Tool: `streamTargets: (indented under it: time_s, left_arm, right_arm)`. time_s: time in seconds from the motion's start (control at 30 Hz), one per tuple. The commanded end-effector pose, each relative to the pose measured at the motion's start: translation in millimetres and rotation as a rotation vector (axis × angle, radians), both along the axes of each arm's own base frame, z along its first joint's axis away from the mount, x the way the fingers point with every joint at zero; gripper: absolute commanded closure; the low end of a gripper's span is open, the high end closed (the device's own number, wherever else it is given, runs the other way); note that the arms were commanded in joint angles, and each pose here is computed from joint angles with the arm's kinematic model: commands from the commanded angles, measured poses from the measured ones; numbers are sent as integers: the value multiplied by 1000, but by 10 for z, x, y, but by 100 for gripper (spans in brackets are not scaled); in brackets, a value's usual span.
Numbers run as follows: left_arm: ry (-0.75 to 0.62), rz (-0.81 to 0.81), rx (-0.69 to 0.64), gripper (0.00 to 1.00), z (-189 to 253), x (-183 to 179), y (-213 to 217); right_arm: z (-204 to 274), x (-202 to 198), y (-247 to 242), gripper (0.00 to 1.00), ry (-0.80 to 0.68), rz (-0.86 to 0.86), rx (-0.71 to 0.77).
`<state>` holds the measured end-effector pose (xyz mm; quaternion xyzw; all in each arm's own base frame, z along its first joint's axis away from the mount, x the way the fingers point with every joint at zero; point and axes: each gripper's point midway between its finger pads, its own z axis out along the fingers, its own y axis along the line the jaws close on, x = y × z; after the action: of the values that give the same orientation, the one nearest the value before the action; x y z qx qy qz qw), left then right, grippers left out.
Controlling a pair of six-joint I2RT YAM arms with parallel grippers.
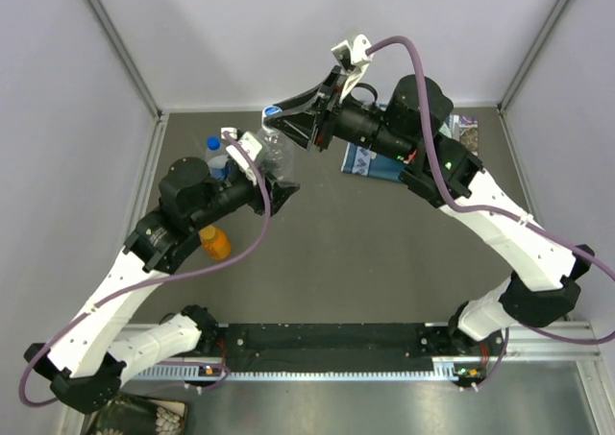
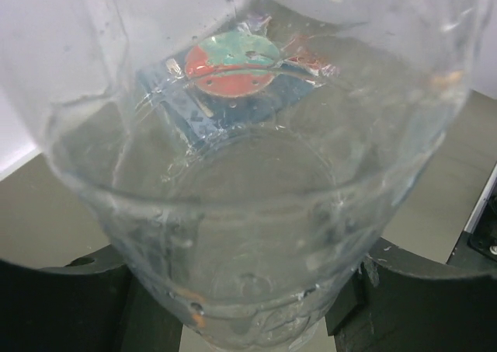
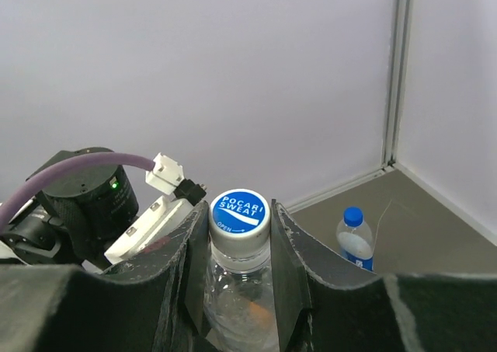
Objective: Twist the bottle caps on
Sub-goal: Screw the bottle cap onto the plastic bottle.
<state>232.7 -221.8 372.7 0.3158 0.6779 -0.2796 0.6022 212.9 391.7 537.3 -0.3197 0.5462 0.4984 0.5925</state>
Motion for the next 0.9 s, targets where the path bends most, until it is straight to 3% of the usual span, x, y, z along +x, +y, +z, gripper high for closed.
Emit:
streamTargets:
  time_s: [0.0, 0.2, 0.3, 0.5, 0.67, 0.87]
  left_arm:
    - [-252, 37, -203, 100, 943, -16, 108]
    - [-250, 58, -206, 100, 911, -18, 178]
    - [-250, 63, -208, 100, 913, -17, 191]
    - [-252, 67, -208, 100, 927, -16, 212]
    - [-253, -11, -193, 100, 893, -121, 130]
    - [-210, -302, -156, 100, 658, -543, -143]
  right_arm:
    - [-384, -191, 97, 72, 135, 41, -146]
    - [14, -180, -23, 62, 123, -4, -82]
    - [-40, -248, 47, 56, 100, 38, -113]
    - [-235, -286, 172, 29, 85, 67, -178]
    - [-14, -234, -69, 32, 0, 34, -156]
    - [196, -610, -514, 30, -73, 412, -132]
